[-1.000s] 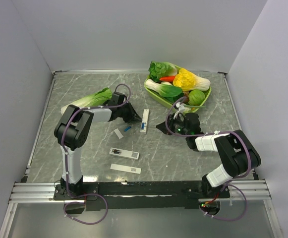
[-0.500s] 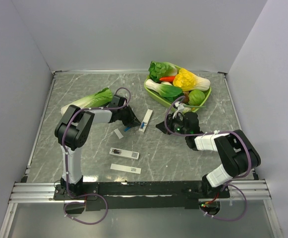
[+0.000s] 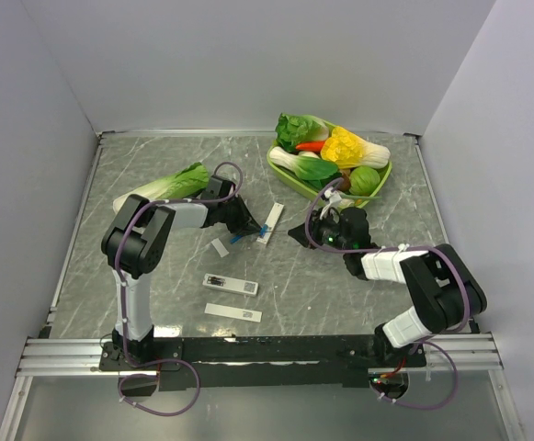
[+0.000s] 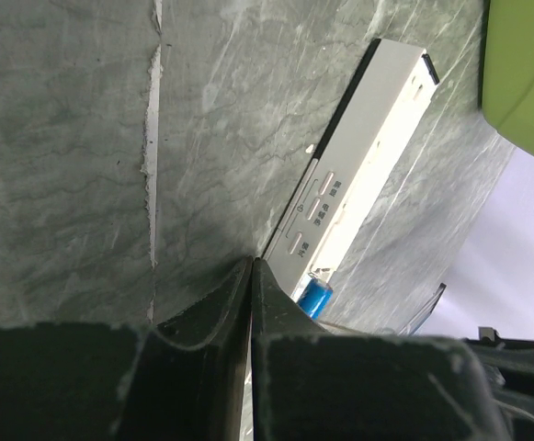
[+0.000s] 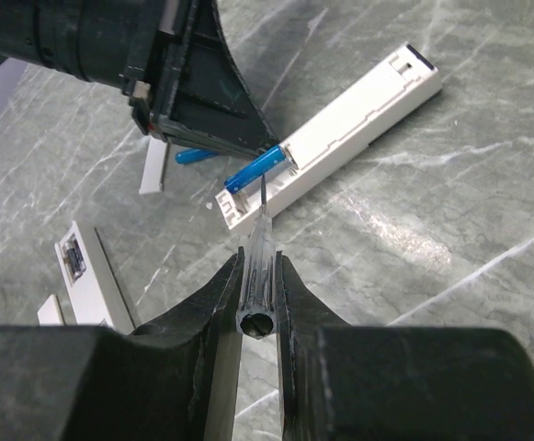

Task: Unload the batteries from the remote control

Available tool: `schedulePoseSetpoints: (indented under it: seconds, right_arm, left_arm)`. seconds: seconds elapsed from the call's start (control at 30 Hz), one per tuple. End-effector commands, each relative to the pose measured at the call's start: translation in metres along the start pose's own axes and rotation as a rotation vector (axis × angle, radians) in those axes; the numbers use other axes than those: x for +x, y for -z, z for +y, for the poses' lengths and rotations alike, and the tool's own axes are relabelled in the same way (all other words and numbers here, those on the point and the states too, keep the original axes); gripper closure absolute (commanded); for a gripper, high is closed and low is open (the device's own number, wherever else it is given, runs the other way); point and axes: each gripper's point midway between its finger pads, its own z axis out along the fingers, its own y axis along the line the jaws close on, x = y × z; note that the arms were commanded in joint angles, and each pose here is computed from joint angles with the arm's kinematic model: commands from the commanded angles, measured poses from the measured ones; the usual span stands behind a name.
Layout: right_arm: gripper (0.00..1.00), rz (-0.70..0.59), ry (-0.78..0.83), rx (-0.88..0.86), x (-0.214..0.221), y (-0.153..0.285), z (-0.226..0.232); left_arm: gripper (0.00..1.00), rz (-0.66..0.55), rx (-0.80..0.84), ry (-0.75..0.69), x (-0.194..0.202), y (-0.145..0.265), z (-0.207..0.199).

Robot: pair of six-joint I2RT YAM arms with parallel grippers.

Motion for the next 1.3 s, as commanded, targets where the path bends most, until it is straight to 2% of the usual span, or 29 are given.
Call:
schedulePoseSetpoints:
  seconds: [0.0,0.4,0.53,0.83,0.93,0.97,1.07,1.2,1.27]
  right_arm:
    - [1.0,-0.074,0.073,-0.026,-0.026,0.002,0.015]
    - [1.0,-0.042,0.054,-0.027,-0.016,-0.006,0.013]
    - [1.0,-0.043,0.055,-0.025,-0.017,-0.005,0.013]
    - [1.0,-0.026,0.075,-0.02,-0.027,0.006,0.024]
    - [1.0,-0.026,0.111,-0.017,-0.031,0.015,0.032]
    - [1.0,-0.014,0.117,-0.005,-0.03,0.021,0.035]
    - [1.0,0.014,0.167,0.015,-0.027,0.031,0.047]
    - [1.0,0.043,0.225,0.015,-0.016,0.043,0.066]
    - [1.0,0.037,0.237,-0.016,-0.009,0.051,0.079]
  left_arm:
    - [0.9,0.042,-0.115,0.022,0.019,-0.005,0.036]
    - [0.9,0.046,-0.142,0.028,0.021,-0.003,0.041]
    - [0.9,0.014,-0.169,0.032,0.01,0.003,0.042]
    - [0.87,-0.098,-0.108,-0.078,-0.025,0.041,-0.009]
    - [0.74,-0.151,-0.118,-0.077,-0.034,0.065,-0.024]
    - [0.66,-0.164,-0.124,-0.075,-0.036,0.071,-0.026]
    - [0.57,-0.198,-0.15,-0.073,-0.035,0.095,-0.031]
    - [0.52,-0.234,-0.19,-0.052,-0.023,0.129,-0.016]
    - [0.51,-0.293,-0.25,0.01,-0.027,0.145,0.003]
